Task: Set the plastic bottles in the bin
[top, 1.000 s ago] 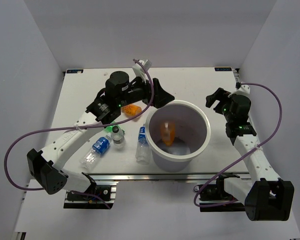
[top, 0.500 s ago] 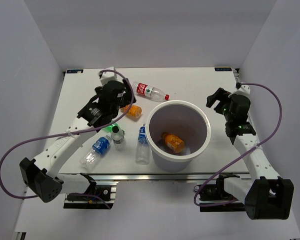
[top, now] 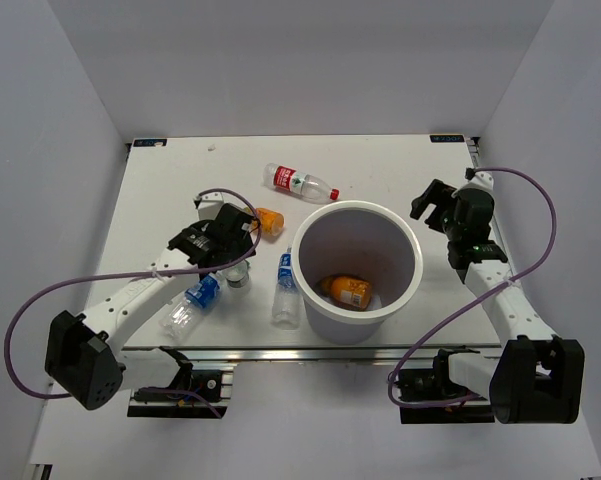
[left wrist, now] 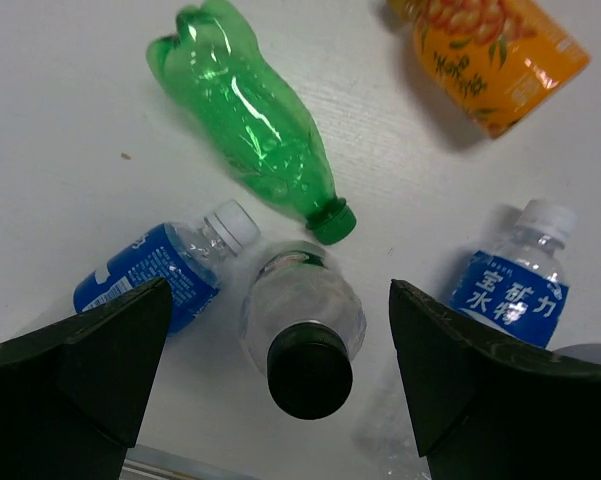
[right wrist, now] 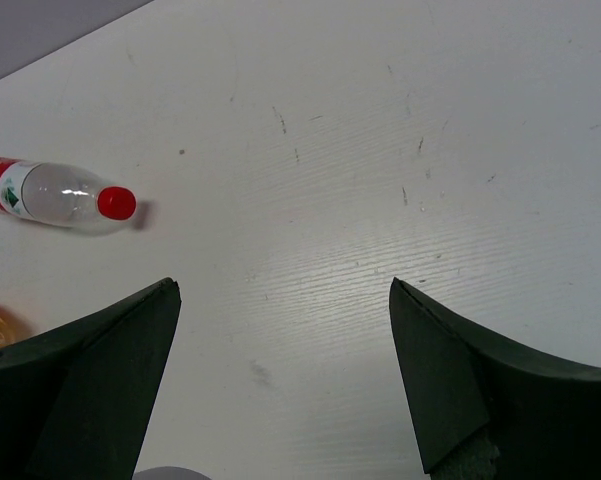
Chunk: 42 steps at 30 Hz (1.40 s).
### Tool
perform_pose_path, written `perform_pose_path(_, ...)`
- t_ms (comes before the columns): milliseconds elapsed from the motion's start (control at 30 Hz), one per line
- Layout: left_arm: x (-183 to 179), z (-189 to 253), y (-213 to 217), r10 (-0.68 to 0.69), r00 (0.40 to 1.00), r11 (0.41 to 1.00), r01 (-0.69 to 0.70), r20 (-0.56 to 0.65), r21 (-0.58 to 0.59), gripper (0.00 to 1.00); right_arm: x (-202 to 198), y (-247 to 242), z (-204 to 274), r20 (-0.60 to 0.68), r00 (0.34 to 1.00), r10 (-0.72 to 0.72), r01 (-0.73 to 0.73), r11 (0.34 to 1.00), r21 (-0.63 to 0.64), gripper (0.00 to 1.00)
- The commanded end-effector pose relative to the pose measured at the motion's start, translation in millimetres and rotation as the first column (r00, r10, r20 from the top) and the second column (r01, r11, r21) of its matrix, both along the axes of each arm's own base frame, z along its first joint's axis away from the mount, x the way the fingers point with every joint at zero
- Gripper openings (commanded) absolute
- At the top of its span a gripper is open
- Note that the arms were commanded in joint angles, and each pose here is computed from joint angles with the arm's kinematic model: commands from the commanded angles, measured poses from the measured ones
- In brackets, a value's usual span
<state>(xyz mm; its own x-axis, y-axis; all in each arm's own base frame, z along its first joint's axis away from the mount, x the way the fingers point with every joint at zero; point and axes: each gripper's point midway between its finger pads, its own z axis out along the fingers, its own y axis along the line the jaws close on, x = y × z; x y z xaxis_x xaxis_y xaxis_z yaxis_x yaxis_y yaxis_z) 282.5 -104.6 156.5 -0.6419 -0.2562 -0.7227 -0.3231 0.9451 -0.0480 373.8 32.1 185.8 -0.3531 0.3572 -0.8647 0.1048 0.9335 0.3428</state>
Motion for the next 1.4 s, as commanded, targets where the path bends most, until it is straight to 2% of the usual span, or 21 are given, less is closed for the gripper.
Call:
perform_pose_path(0,-4.4,-13.1,-15.6,-0.059,0.997,0.997,0.056,-0.042,-0.052,0.98,6.7,-5.4,12.7,0.032,0.999,-0.019,0.019,1.000,-0.016,0.89)
perform_pose_path(367,-12.4,-50.5,-24.4,-0.096,0.981,0.995,0.089,-0.167,-0.046,0.96,10.0,-7.3,3.4,0.005,1.000,-0.031,0.031,0.999,-0.021,0.89)
perform_pose_path(533,-13.9,-41.6,-23.2,-0.099,0.981,0.995,0.093,-0.166,-0.045,0.77,9.9,-7.4,1.5,0.000,1.000,-0.031,0.031,0.999,-0.021,0.89)
perform_pose_path(567,-14.5,-39.4,-21.5,-0.097,0.982,0.995,0.092,-0.165,-0.039,0.68,10.1,-7.0,1.4,-0.002,1.000,-0.031,0.031,0.999,-0.021,0.89)
perform_pose_path(633,-14.8,-31.3,-21.2,-0.098,0.985,0.995,0.091,-0.145,-0.051,0.59,10.1,-7.5,1.4,-0.002,0.999,-0.033,0.032,0.999,-0.021,0.89)
perform_pose_path(667,-15.2,-28.2,-20.9,-0.099,0.985,0.994,0.093,-0.138,-0.054,0.52,10.2,-7.6,1.8,-0.002,0.999,-0.033,0.032,0.999,-0.021,0.89)
perform_pose_path(800,-11.1,-2.1,-17.6,-0.085,0.994,0.994,0.080,-0.064,-0.067,0.45,9.9,-7.3,2.0,-0.001,0.999,-0.032,0.032,0.999,-0.023,0.89)
perform_pose_path(933,6.9,58.2,-9.0,-0.023,0.993,0.996,0.032,0.113,-0.077,0.41,10.1,-9.3,2.7,-0.001,0.999,-0.040,0.040,0.999,-0.027,0.89)
perform_pose_path(1033,27.7,123.0,-6.7,0.020,0.953,0.994,0.014,0.303,-0.112,0.40,9.7,-11.5,3.4,-0.004,0.999,-0.051,0.051,0.998,-0.032,0.89)
perform_pose_path(1100,40.4,180.7,-17.0,-0.013,0.893,0.984,0.091,0.449,-0.152,0.36,9.1,-11.7,3.6,-0.007,0.999,-0.050,0.049,0.998,-0.036,0.89)
perform_pose_path(1200,45.7,244.6,-58.7,-0.176,0.788,0.921,0.343,0.591,-0.183,0.36,8.5,-12.5,6.2,-0.002,0.999,-0.050,0.050,0.998,-0.044,0.89)
perform_pose_path(1233,41.0,263.5,-86.9,-0.289,0.711,0.848,0.501,0.641,-0.173,0.36,8.2,-12.7,8.6,0.003,0.999,-0.049,0.049,0.998,-0.046,0.89)
perform_pose_path(1267,43.1,264.1,-105.2,-0.350,0.681,0.804,0.570,0.643,-0.167,0.36,8.3,-13.4,10.2,0.004,0.999,-0.050,0.050,0.997,-0.052,0.89)
perform_pose_path(1300,39.6,283.3,-119.0,-0.391,0.630,0.754,0.637,0.671,-0.160,0.36,8.1,-13.9,12.3,0.007,0.999,-0.045,0.046,0.997,-0.063,0.89)
perform_pose_path(1333,36.2,268.5,-153.3,-0.519,0.580,0.643,0.749,0.628,-0.161,0.36,7.5,-13.5,16.7,0.018,0.999,-0.043,0.044,0.997,-0.065,0.89)
perform_pose_path(1367,33.8,269.0,-167.1,-0.568,0.542,0.584,0.796,0.620,-0.160,0.36,7.4,-13.6,20.3,0.027,0.999,-0.041,0.043,0.997,-0.068,0.89)
